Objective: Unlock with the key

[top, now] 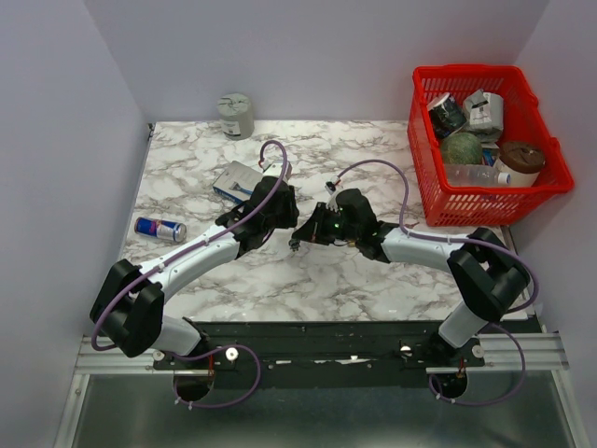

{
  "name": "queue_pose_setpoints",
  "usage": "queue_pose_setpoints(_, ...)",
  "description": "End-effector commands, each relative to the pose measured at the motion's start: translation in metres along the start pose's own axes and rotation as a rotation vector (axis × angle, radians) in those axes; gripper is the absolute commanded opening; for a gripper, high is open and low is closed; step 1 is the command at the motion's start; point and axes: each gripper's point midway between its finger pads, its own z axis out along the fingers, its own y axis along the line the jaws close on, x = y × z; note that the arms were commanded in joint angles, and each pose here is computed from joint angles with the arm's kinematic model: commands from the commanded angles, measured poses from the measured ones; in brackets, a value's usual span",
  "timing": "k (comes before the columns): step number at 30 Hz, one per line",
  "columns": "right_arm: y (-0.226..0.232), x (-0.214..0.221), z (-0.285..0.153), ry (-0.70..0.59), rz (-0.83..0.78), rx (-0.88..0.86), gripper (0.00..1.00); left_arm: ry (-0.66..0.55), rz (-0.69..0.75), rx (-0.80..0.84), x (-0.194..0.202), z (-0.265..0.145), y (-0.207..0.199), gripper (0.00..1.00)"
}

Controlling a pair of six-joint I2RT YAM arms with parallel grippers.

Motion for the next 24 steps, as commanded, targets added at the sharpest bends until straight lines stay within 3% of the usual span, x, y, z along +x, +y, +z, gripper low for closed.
queue_pose_setpoints(1,0.008,-0.030,0.006,-0.095,-0.001,-0.015,0.01,0.041,0.000,0.005,0.013,0.000,-0.004,0.00)
queue_pose_setpoints(24,0.013,-0.064,0.008,-0.223,0.018,0.019,0.01,0.079,-0.048,-0.001,0.028,0.004,-0.004,0.00)
